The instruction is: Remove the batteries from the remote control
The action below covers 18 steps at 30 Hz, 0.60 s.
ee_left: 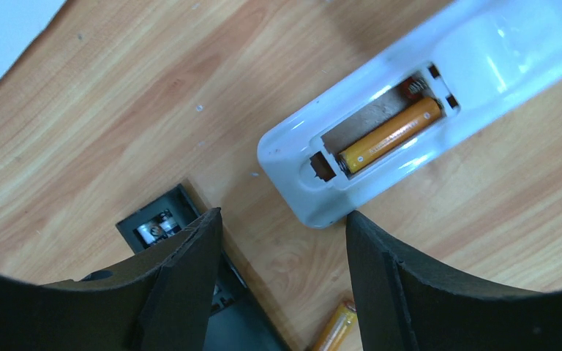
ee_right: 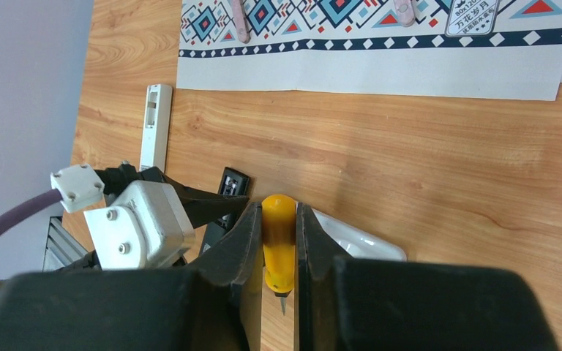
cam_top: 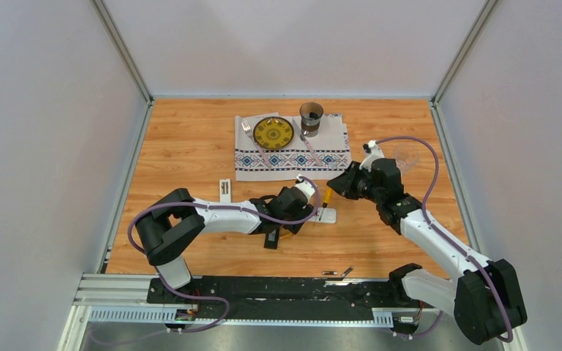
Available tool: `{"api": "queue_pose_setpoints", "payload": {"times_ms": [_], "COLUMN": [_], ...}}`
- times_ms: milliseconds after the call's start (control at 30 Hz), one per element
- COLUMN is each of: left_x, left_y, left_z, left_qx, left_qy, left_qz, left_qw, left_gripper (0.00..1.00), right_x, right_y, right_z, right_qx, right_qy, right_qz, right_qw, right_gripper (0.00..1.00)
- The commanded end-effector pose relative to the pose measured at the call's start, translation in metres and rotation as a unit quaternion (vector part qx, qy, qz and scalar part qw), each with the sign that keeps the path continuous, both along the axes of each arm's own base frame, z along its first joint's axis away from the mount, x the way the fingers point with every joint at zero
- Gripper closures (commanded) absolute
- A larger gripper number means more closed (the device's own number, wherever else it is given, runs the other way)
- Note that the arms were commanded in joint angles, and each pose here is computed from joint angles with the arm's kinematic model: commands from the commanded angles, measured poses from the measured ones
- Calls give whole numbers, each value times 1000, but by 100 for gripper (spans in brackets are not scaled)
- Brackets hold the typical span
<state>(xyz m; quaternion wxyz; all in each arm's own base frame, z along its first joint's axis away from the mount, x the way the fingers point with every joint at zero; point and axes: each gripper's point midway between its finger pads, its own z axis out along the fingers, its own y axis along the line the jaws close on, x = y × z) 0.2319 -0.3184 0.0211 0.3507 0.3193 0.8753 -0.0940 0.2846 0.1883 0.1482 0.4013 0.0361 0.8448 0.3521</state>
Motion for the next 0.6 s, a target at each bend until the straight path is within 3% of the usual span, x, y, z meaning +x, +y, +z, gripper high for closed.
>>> {"api": "queue_pose_setpoints", "payload": {"times_ms": [0,300,567], "left_x": [13,34,20], "left_y": [2,-22,-33], "left_z": [5,6,17], "left_qx": [-14,-19,-72], "left_qy": [-1,4,27], "left_qz": [20,8,-9], "left_qw": [1000,1000,997], "left_gripper": [31,33,37], "right_x": [19,25,35], "right_y": [3,3,-2], "right_z": [26,23,17], "right_qx": [8,-1,-7], "right_qy": [-47,-44,-42], "right_qz": [-2,-6,-33], "right_qw": [999,999,999], "right_gripper": [100,100,100]}}
